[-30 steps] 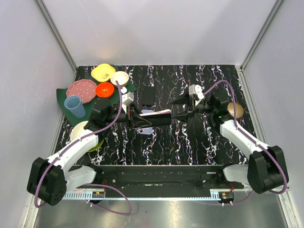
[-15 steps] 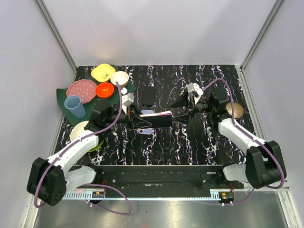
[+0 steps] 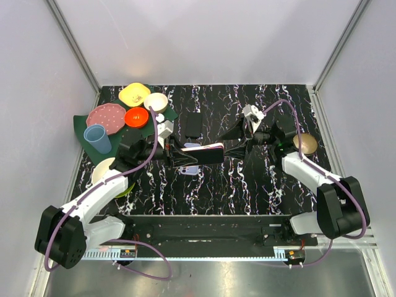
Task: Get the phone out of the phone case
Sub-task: Remove the phone case from the phone.
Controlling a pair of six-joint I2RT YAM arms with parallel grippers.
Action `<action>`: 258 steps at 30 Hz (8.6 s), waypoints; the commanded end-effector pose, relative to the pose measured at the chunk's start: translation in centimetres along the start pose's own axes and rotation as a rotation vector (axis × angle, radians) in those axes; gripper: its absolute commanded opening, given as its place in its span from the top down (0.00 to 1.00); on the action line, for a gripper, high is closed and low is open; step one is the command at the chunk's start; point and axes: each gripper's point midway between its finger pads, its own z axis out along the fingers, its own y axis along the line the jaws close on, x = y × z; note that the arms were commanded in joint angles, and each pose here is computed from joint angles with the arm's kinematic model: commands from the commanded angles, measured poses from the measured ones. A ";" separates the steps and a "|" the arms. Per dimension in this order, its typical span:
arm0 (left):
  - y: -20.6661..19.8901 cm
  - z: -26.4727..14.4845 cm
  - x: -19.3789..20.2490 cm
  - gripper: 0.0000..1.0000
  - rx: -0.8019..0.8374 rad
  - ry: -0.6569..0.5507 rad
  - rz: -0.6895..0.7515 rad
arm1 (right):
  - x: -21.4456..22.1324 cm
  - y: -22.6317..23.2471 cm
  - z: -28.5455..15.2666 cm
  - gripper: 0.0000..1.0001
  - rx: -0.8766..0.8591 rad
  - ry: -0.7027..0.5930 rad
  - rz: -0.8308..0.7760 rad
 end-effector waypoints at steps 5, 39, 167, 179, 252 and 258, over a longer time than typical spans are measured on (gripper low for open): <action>0.6 -0.1 -4.3 1.00 -0.065 -0.132 0.139 | -0.1 1.3 1.1 0.25 -0.079 0.004 -0.018; 0.9 -0.2 -4.2 1.00 -0.076 -0.161 0.129 | 2.3 2.0 4.2 0.28 -0.143 0.033 0.079; 4.4 -2.4 -6.1 0.01 -0.291 -0.130 0.207 | 4.7 -0.7 7.0 1.00 -0.022 0.152 0.514; 5.6 -3.3 -5.8 0.01 -0.372 -0.001 0.342 | 6.8 -2.8 7.0 1.00 0.045 0.230 0.716; 9.7 1.4 6.2 0.01 -0.320 0.417 0.538 | 7.6 -3.6 7.4 1.00 0.060 0.268 0.837; 9.7 1.5 6.3 0.06 -0.318 0.419 0.538 | 7.5 -3.5 7.4 1.00 0.060 0.267 0.837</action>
